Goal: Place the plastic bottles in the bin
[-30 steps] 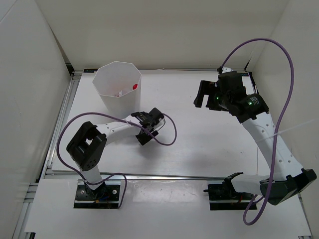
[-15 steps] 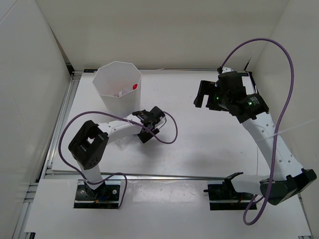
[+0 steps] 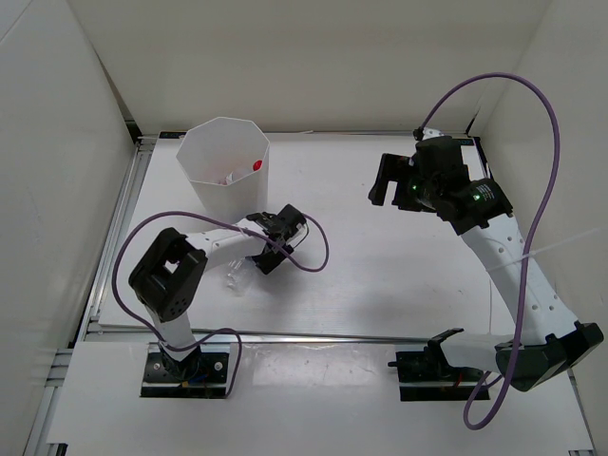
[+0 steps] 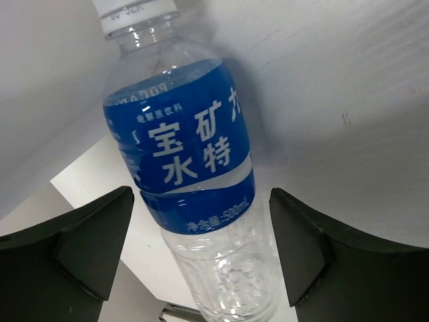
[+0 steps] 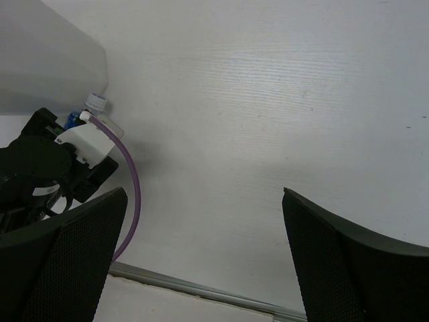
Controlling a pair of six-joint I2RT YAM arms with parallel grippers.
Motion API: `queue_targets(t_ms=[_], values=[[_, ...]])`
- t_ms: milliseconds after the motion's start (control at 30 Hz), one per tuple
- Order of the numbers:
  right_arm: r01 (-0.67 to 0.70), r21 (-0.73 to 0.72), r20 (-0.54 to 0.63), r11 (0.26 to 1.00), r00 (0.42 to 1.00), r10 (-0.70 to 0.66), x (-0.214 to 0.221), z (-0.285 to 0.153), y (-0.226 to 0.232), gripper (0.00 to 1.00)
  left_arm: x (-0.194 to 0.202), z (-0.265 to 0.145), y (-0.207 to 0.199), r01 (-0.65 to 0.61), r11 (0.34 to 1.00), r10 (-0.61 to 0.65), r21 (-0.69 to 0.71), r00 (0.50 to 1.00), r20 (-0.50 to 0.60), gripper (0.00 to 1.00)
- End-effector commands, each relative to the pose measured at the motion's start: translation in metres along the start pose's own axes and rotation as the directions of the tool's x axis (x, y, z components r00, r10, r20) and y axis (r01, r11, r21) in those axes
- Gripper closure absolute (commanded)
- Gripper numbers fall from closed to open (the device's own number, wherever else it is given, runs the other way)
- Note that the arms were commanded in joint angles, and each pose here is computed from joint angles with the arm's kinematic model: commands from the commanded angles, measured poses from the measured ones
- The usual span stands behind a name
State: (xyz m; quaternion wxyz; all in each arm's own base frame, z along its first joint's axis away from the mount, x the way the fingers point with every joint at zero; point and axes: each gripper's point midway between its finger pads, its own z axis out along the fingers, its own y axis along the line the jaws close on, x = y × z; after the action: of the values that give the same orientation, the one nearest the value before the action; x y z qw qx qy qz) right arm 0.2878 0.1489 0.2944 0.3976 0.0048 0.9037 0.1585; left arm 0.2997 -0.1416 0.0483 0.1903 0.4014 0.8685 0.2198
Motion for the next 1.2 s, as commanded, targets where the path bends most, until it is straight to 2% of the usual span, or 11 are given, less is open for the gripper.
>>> queue_targets(t_ms=[0, 133, 300, 333, 433, 500, 600, 633, 867, 967, 1167], values=[[0.004, -0.014, 0.02, 1.0, 1.0, -0.004, -0.007, -0.004, 0.004, 0.0, -0.005, -0.017, 0.017, 0.086, 0.995, -0.083, -0.055, 0.995, 0.055, 0.07], [0.004, -0.014, 0.02, 1.0, 1.0, -0.004, -0.007, -0.004, 0.004, 0.0, 0.006, -0.011, 0.01, 0.103, 0.994, -0.102, -0.033, 0.994, 0.027, 0.07], [0.004, -0.014, 0.02, 1.0, 1.0, -0.004, -0.009, -0.002, 0.005, 0.0, 0.011, -0.004, -0.013, 0.137, 0.988, -0.138, 0.076, 0.99, 0.008, 0.18], [0.004, -0.014, 0.02, 1.0, 1.0, -0.004, -0.009, -0.002, 0.005, 0.0, 0.014, -0.003, -0.017, 0.132, 0.987, -0.133, 0.092, 0.991, 0.0, 0.27], [0.004, -0.014, 0.02, 1.0, 1.0, -0.004, -0.009, -0.002, 0.005, 0.0, 0.018, 0.002, -0.032, 0.138, 0.979, -0.136, 0.148, 0.99, -0.025, 0.39], [0.004, -0.014, 0.02, 1.0, 1.0, -0.004, -0.009, -0.002, 0.005, 0.0, 0.022, 0.003, -0.038, 0.134, 0.976, -0.13, 0.173, 0.991, -0.034, 0.6], [0.004, -0.014, 0.02, 1.0, 1.0, -0.004, -0.009, -0.002, 0.005, 0.0, 0.019, 0.001, -0.044, 0.151, 0.967, -0.145, 0.204, 0.988, -0.044, 0.79], [0.004, -0.014, 0.02, 1.0, 1.0, -0.004, -0.009, -0.002, 0.005, 0.0, 0.014, -0.003, -0.043, 0.172, 0.961, -0.168, 0.216, 0.985, -0.035, 0.81], [0.005, 0.002, 0.007, 1.0, 1.0, -0.005, -0.007, 0.004, 0.003, 0.0, -0.069, -0.083, -0.055, 0.069, 0.947, -0.131, 0.315, 0.975, 0.181, 0.86], [0.005, 0.025, 0.018, 1.0, 1.0, -0.006, -0.009, 0.004, -0.001, 0.0, -0.109, -0.131, -0.058, -0.002, 0.938, -0.112, 0.346, 0.944, 0.311, 0.89], [-0.021, 0.175, 0.081, 0.984, 0.997, 0.006, -0.023, 0.0, -0.026, 0.0, -0.177, -0.236, -0.025, -0.024, 0.922, -0.217, 0.386, 0.794, 0.568, 0.89]])
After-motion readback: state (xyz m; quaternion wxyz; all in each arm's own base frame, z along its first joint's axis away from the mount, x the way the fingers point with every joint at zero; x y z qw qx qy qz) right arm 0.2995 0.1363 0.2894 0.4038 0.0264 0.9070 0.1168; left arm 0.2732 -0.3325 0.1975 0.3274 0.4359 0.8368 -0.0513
